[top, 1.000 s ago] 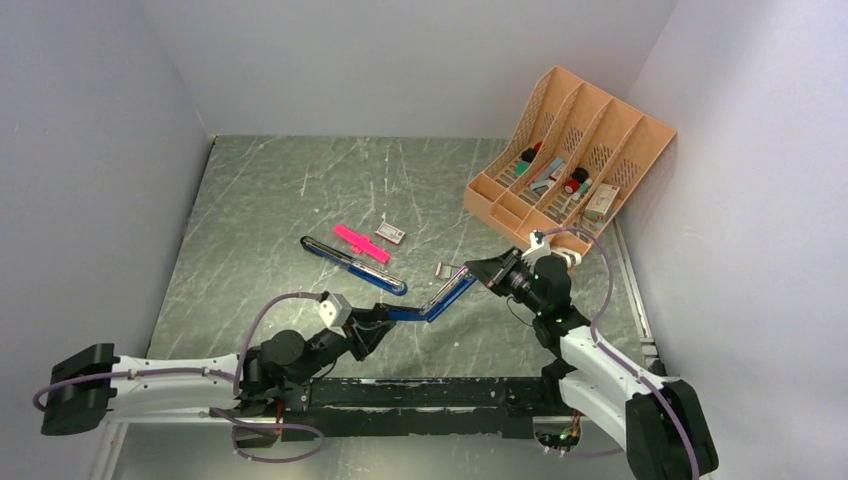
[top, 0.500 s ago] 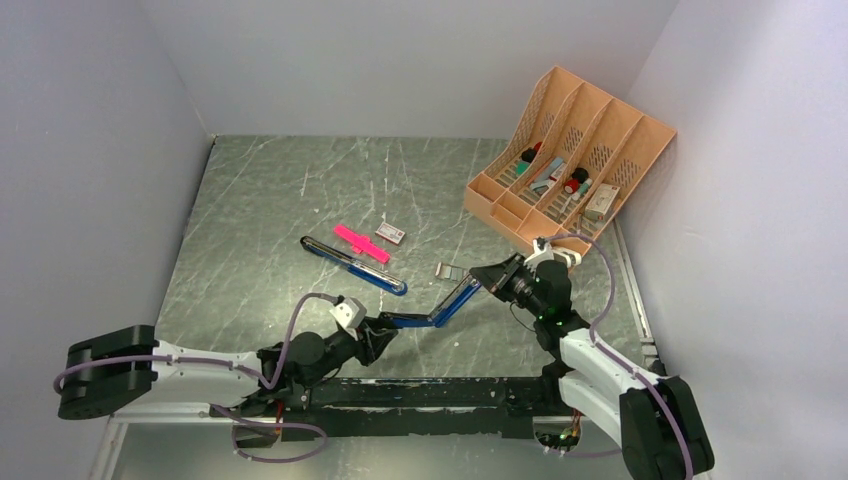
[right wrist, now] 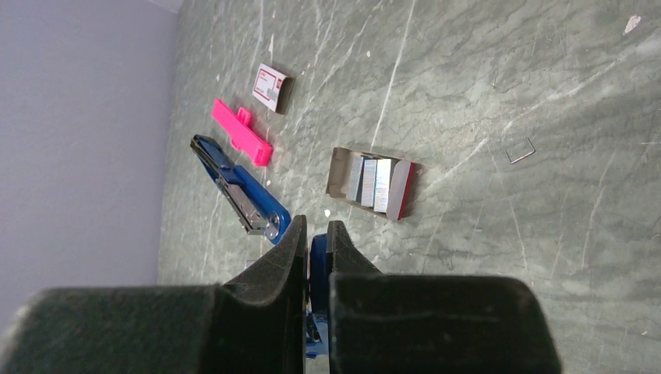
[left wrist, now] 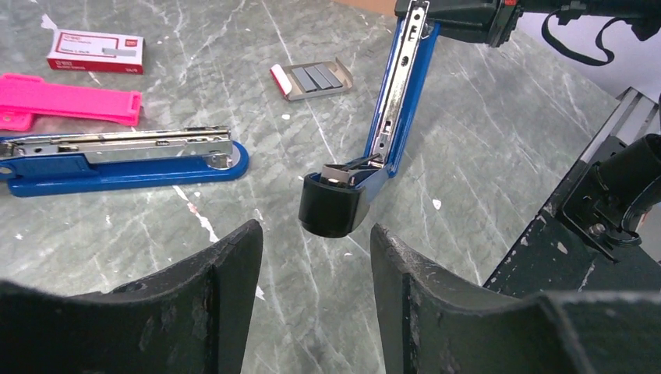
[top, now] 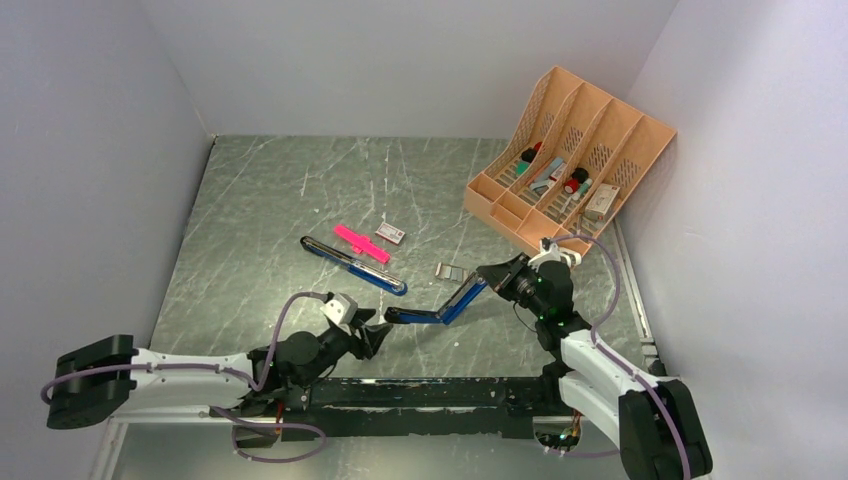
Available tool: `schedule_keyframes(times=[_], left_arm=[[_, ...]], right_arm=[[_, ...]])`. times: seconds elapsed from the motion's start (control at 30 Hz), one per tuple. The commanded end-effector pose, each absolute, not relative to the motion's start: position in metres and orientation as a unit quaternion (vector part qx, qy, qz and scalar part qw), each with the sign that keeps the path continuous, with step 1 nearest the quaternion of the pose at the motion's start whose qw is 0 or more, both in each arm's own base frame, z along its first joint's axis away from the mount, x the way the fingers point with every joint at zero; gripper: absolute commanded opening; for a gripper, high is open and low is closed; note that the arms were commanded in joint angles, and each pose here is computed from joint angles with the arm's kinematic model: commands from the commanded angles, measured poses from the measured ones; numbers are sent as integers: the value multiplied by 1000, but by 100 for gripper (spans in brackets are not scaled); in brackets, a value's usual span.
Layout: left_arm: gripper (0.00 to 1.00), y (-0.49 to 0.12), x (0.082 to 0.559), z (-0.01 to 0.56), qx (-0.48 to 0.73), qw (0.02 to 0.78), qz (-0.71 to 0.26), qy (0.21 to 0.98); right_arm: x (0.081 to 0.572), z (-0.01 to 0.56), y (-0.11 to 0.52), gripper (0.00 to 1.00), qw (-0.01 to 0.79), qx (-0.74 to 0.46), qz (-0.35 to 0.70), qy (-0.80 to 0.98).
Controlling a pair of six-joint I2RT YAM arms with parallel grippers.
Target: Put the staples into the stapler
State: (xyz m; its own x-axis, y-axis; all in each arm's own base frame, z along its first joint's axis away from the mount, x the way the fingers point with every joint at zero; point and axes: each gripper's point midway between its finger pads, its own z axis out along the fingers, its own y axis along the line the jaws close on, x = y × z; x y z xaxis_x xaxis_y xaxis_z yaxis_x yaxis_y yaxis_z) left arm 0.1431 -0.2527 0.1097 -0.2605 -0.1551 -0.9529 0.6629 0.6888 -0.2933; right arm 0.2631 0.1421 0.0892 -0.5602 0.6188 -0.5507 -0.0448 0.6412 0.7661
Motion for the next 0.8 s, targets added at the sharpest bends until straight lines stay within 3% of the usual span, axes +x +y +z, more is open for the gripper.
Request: schedule_keyframes(times=[0.0, 0.3, 0.63, 0.77], left_arm=[[58, -246, 151, 123, 185, 595, -318, 714], [59, -275, 150, 174, 258, 613, -311, 679], [58, -281, 174, 86, 224, 543, -175, 790], [54, -280, 167, 56, 208, 501, -168, 823]], right_arm=[[264, 82, 132, 0, 448, 174, 355, 802], [263, 83, 132, 0, 451, 159, 352, 805], [262, 85, 136, 0, 448, 153, 360, 804], [262, 87, 136, 0, 448, 149, 358, 805]])
